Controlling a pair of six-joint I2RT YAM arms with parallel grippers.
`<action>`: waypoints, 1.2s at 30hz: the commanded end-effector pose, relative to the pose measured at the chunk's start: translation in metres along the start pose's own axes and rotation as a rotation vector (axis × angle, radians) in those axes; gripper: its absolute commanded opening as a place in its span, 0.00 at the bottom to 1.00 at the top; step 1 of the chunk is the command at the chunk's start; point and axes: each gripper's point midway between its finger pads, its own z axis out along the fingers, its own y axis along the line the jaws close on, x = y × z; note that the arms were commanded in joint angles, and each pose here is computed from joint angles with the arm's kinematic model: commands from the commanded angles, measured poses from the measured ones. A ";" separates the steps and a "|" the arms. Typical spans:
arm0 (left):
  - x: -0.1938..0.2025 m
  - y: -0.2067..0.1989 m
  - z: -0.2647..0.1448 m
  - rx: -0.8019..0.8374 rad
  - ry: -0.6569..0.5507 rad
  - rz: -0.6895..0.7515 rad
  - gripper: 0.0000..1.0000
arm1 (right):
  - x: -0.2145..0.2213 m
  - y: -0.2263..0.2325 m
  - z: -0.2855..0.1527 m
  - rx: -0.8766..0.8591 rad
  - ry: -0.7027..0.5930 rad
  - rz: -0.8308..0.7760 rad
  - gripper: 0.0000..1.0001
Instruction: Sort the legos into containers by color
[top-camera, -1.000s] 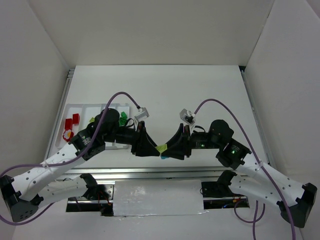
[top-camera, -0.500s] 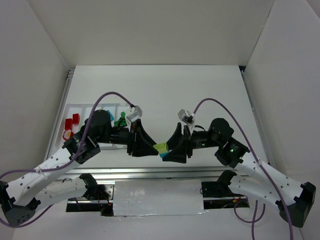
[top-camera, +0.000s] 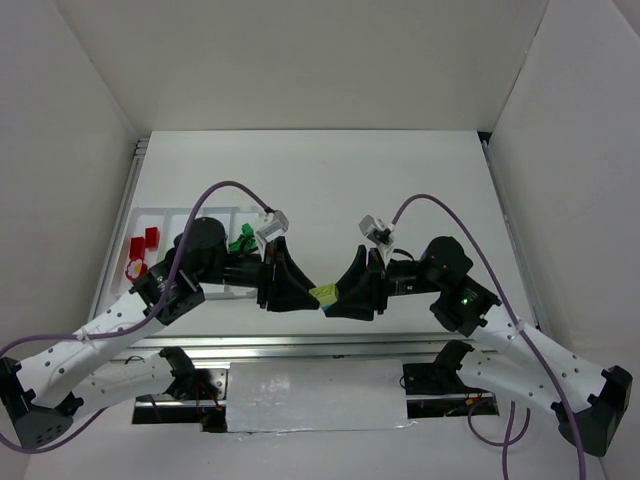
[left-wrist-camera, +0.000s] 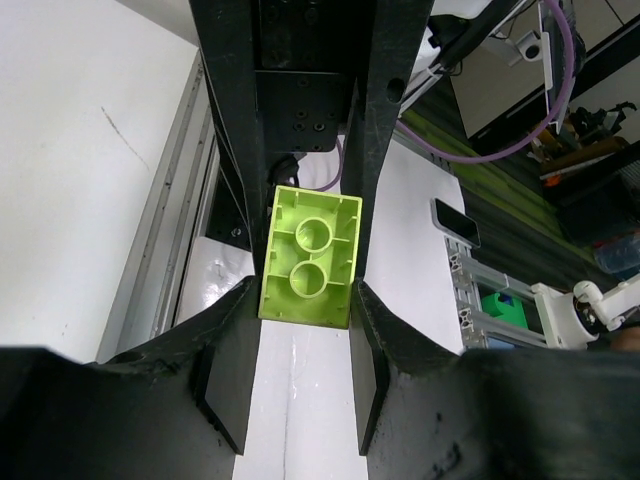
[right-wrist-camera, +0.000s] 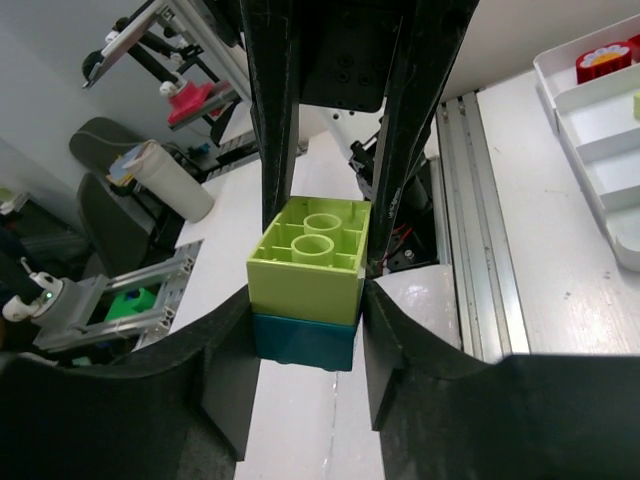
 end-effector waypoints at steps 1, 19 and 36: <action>-0.009 -0.007 0.003 0.033 -0.023 0.035 0.00 | -0.013 -0.001 0.001 0.007 -0.052 -0.039 0.42; -0.070 -0.006 -0.022 -0.187 -0.211 0.108 0.00 | 0.059 -0.023 0.003 -0.081 0.205 0.072 0.00; 0.001 0.248 -0.290 -1.637 -0.496 -0.682 0.00 | 0.043 -0.099 -0.019 0.461 0.023 0.109 0.00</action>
